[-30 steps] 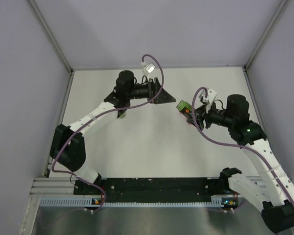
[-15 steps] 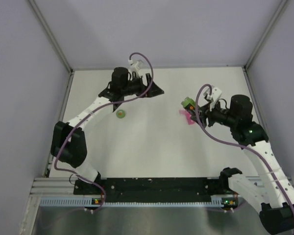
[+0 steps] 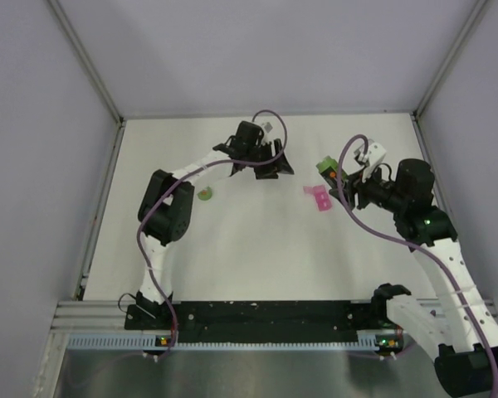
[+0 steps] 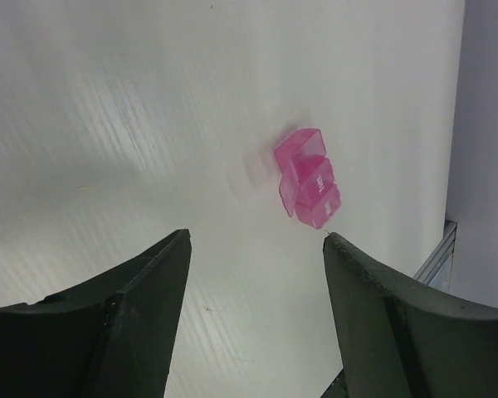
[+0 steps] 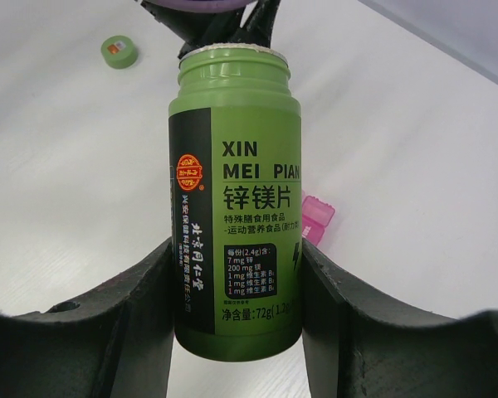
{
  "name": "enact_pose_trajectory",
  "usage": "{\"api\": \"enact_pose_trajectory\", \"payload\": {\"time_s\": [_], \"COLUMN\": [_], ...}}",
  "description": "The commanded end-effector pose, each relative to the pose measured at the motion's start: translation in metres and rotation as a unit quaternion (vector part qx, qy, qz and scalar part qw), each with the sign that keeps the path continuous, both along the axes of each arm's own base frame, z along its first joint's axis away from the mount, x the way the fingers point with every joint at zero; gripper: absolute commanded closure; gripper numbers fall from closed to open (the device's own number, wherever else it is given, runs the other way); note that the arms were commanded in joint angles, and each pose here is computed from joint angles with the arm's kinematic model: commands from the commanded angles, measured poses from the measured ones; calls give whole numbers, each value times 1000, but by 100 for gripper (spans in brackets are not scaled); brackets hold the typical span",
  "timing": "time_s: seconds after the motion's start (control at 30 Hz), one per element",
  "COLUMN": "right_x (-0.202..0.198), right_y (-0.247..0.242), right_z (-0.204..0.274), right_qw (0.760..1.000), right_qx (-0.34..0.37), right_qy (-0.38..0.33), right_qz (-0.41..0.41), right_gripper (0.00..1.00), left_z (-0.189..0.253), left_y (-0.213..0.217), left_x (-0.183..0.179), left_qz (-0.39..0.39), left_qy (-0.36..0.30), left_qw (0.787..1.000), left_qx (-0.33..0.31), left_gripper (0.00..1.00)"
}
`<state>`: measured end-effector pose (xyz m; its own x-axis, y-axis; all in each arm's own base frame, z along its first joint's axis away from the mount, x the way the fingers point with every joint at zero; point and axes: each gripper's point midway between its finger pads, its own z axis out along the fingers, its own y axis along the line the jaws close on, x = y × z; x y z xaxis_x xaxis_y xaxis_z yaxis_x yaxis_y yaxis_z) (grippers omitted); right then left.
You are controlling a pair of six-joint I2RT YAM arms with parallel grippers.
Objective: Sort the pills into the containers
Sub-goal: Pick up the pill container at the center of the board.
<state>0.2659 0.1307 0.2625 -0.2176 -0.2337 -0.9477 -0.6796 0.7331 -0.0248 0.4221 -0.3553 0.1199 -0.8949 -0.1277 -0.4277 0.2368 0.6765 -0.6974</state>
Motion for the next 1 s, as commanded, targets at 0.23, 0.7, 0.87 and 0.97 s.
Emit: {"api": "enact_pose_trajectory", "payload": {"time_s": [0.23,0.7,0.87,0.97], "right_x": [5,2,1,0], "right_y": [-8,-9,-9,-9], "right_z": [21,18,15,16], "right_qw": [999,999,999,999], "right_qx": [10,8,8,9], "right_qy": [-44,-45,-44,-44], "right_qz": [-17,-15,-14,-13], "right_gripper": [100,100,100,100], "left_z": [-15,-39,-41,-46], "left_y": [-56,-87,-94,-94], "left_x": [7,-5,-10,-11], "left_qz": [-5,-13,-19,-18], "left_qy": [38,72,77,82], "left_qw": [999,997,996,996], "left_qx": [-22,-35,-37,-35], "left_gripper": [41,53,60,64]}}
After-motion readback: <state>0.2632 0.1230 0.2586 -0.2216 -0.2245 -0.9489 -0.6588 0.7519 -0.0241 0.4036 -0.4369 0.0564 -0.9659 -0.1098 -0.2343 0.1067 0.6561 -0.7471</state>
